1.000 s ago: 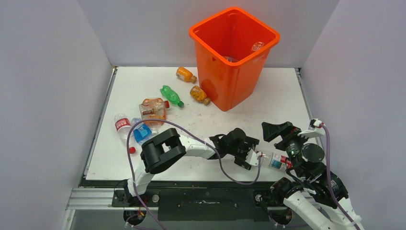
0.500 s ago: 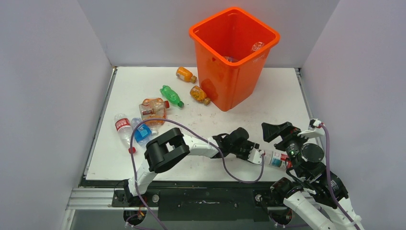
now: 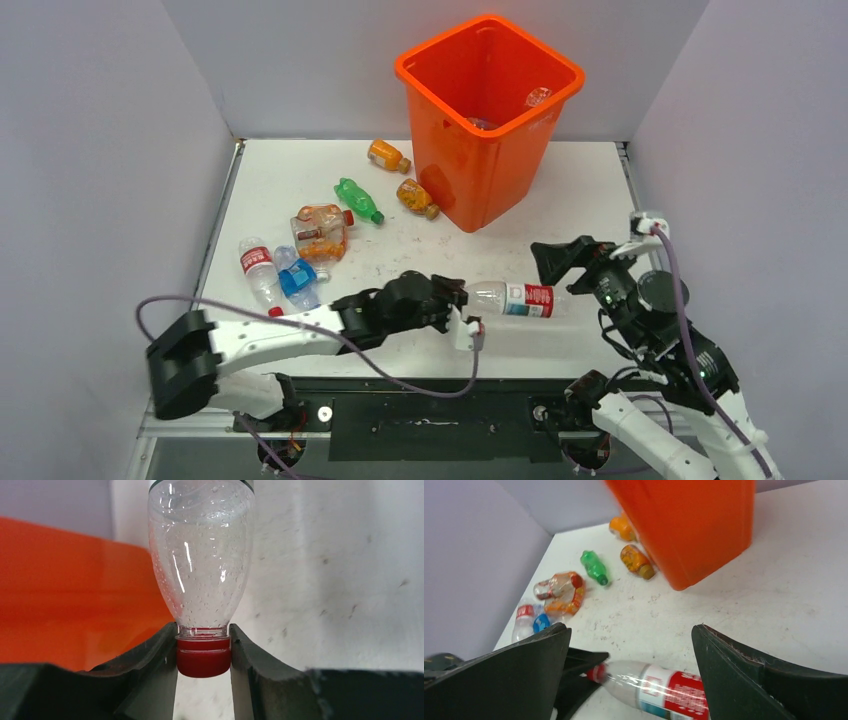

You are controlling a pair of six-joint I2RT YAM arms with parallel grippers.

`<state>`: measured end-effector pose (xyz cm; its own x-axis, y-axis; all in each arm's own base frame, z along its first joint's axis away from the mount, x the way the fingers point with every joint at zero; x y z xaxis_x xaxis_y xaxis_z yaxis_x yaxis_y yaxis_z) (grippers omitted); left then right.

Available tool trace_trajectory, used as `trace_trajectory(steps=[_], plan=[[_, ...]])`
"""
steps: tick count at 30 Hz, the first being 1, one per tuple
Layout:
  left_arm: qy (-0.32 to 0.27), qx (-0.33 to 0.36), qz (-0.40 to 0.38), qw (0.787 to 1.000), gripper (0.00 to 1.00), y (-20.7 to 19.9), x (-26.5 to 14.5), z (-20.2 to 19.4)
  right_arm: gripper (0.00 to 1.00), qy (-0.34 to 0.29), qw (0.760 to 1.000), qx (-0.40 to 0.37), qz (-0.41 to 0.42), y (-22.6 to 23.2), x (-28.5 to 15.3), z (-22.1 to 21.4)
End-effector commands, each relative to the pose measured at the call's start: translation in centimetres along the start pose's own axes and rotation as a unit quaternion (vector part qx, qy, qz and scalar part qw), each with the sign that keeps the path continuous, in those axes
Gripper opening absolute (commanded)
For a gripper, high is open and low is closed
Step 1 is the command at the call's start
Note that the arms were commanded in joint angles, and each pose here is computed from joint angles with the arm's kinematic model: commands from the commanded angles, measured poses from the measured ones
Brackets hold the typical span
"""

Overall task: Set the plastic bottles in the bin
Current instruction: Pick up the plastic bottle from the corner of the board.

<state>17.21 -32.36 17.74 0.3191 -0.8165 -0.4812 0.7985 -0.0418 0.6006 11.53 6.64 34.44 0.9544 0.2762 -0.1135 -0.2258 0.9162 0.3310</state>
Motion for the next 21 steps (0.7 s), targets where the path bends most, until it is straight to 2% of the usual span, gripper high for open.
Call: trace_trajectory(steps=[1, 4, 10, 14, 16, 18, 19, 21], plan=[[0.038, 0.063, 0.056, 0.996, 0.0, 1.1, -8.9, -0.7, 0.95, 0.095, 0.979, -0.091, 0.156, 4.0, 3.2, -0.7], [0.045, 0.08, -0.008, 0.996, 0.0, -1.1, -13.3, -1.9, 0.95, 0.154, 0.95, -0.095, 0.255, 6.1, 4.4, -2.3], [0.001, -0.034, -0.106, 0.994, 0.0, -3.9, -19.2, -0.9, 0.94, 0.157, 0.904, -0.104, 0.385, 8.3, 4.3, -2.6], [0.012, -0.047, -0.15, 0.987, 0.0, -4.6, -20.7, -0.8, 0.93, 0.222, 0.841, -0.063, 0.489, 10.2, 4.8, -4.4], [0.024, -0.04, -0.154, 0.987, 0.0, -4.4, -20.7, -0.8, 0.93, 0.256, 0.819, -0.07, 0.509, 10.9, 5.3, -6.0], [0.035, -0.032, -0.147, 0.988, 0.0, -3.9, -20.8, -0.8, 0.93, 0.287, 0.81, -0.114, 0.498, 11.9, 5.1, -7.9], [0.039, -0.027, -0.143, 0.989, 0.0, -3.7, -20.8, -0.7, 0.93, 0.313, 0.794, -0.14, 0.502, 13.2, 4.3, -9.5], [0.049, -0.016, -0.138, 0.989, 0.0, -3.1, -20.8, -0.6, 0.92, 0.332, 0.782, -0.187, 0.493, 14.9, 3.4, -11.5]])
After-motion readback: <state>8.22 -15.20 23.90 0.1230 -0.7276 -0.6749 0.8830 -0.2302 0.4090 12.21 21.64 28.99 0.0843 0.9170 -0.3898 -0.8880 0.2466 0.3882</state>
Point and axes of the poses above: each gripper's point midway between its finger pads, its own x axis out along the fingers, its own y axis along the line the jaws close on, z = x × y, the point moved 8 cm from there along -x, back along the fingers, and after that the axes turned 8 degrees about -x, right-handed, at the moved point
